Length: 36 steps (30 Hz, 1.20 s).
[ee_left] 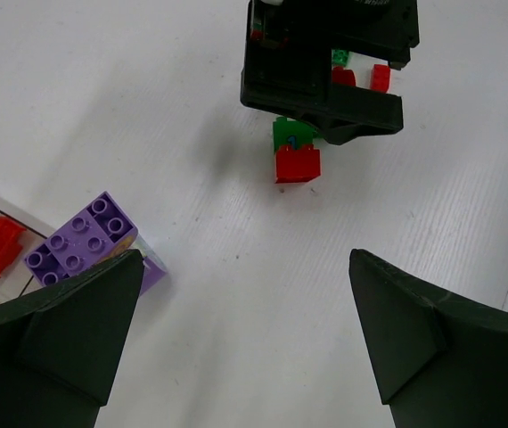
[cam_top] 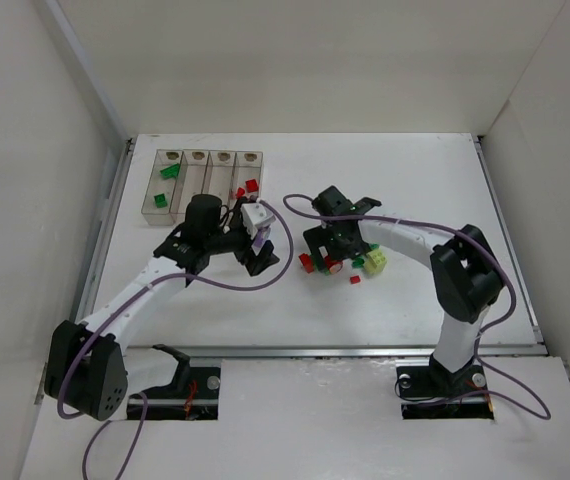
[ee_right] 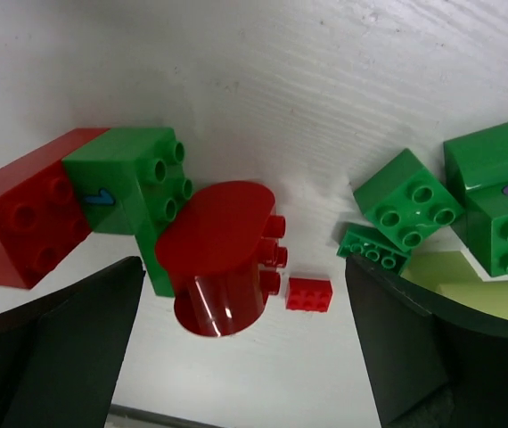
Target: Sort the legos into containers by color
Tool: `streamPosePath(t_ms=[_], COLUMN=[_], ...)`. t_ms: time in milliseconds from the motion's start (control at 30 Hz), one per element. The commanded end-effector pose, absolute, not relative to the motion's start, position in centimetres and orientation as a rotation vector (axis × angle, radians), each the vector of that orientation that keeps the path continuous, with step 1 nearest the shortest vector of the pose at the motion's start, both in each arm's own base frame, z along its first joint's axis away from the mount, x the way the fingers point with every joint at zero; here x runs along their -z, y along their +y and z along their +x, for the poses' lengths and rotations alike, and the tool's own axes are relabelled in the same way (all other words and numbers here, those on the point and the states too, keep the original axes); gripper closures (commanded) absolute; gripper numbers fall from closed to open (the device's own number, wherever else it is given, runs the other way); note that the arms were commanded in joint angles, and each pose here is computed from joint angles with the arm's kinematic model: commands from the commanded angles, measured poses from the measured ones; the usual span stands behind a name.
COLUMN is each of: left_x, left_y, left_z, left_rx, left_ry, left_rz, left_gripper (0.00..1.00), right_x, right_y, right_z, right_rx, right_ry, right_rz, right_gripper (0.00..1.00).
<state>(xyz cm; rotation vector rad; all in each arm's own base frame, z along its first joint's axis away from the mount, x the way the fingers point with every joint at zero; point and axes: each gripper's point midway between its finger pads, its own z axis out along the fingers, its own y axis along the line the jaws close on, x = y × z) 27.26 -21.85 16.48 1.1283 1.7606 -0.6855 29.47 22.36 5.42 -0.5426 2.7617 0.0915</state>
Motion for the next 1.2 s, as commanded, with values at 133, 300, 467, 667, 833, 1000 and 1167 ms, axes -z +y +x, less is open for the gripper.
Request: streamPosePath(t_ms=[133,300,467,667,833,1000,1167], left_x=[-19.3,-18.6,-18.9,-18.7,-19.4,-20.0,-21.6], left_y=[-22.2,-22.2,-22.2,-22.5,-23.4,-24.8,-26.2], left_z=[28.5,28.6,28.9,28.7,28.4,28.9,29.9], left_rx=[0.649,0.638,0.619,0.629,0.682,0.758,0.753], left_ry=[1.685,1.693,1.674,1.647,1.597,1.589,1.559], left_rz=[1.101,1.127,1.153,1.217,1.284,1.272,1.227], left_gripper=[0.0,0.0,0.0,0.05,0.05,0.01,0.01], right_x=[-5.9,-4.8,-4.7,-7.9,-12.9,-16.5,-17.4], right_y=[23.8,24.8,25.8,27.1,27.9,28.4,28.5], right_z=[32.7,32.7,32.5,33.2,34.4,34.6,34.7], right_rx=[-0.075,-0.129,-0.195,-0.28,-0.332,-0.376,-0.385], right_ry=[2.641,2.657,2.656,2.592,2.49,2.447,2.43], right_rz=[-0.533,-0.582,-0.628,-0.607,-0.55,-0.52,-0.516], right_gripper=[0.02,0.22,0.4,0.78,0.83,0.86,0.89])
